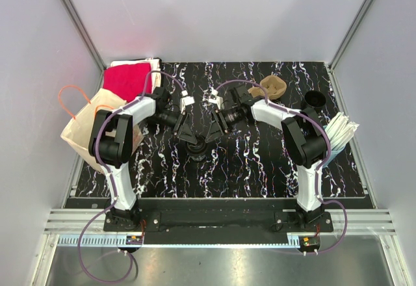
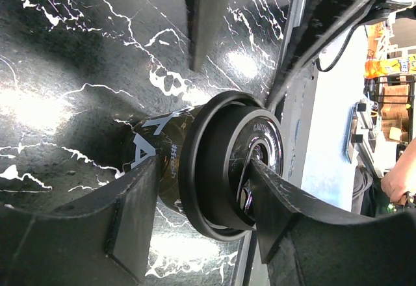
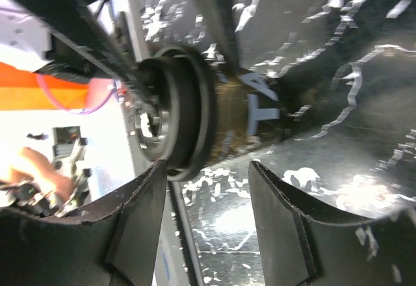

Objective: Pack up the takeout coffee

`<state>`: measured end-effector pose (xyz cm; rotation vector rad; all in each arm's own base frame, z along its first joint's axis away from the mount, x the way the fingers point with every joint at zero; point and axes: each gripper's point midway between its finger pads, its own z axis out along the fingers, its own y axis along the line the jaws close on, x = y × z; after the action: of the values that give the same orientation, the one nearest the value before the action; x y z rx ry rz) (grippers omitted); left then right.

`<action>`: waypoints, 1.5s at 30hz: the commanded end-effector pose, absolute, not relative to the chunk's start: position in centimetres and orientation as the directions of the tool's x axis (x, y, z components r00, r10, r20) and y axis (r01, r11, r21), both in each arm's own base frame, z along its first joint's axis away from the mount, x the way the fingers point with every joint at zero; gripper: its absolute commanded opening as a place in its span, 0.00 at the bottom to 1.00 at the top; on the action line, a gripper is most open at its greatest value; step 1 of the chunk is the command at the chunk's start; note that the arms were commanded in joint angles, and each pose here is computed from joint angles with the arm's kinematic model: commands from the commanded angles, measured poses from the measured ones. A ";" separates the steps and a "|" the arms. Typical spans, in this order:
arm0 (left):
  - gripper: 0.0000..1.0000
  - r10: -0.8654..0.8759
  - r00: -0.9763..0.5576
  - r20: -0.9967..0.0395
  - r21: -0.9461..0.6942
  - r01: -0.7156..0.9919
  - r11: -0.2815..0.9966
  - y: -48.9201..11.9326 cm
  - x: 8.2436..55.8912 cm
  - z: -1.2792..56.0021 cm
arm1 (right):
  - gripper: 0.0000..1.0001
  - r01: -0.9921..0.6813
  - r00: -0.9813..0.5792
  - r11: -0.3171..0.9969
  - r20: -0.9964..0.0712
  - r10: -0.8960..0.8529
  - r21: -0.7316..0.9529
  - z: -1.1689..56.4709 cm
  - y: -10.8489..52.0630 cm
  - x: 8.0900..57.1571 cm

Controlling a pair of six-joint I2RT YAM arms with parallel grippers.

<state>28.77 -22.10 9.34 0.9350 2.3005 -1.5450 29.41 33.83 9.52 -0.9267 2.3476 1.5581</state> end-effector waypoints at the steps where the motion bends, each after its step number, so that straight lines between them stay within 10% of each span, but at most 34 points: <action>1: 0.57 0.476 -0.706 -0.524 -0.641 0.695 0.327 -21.1 29.6 5.6 | 0.59 -0.575 -0.773 0.127 -0.486 -0.409 0.808 11.8 34.1 27.7; 45: 0.57 0.478 -0.703 -0.526 -0.642 0.697 0.319 -21.3 29.2 5.7 | 0.44 -0.383 -0.849 0.038 -0.336 -0.409 0.923 10.3 34.3 28.0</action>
<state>28.64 -22.41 9.33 0.9420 2.2983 -1.5495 26.72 33.77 9.08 -0.8422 2.3529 1.9899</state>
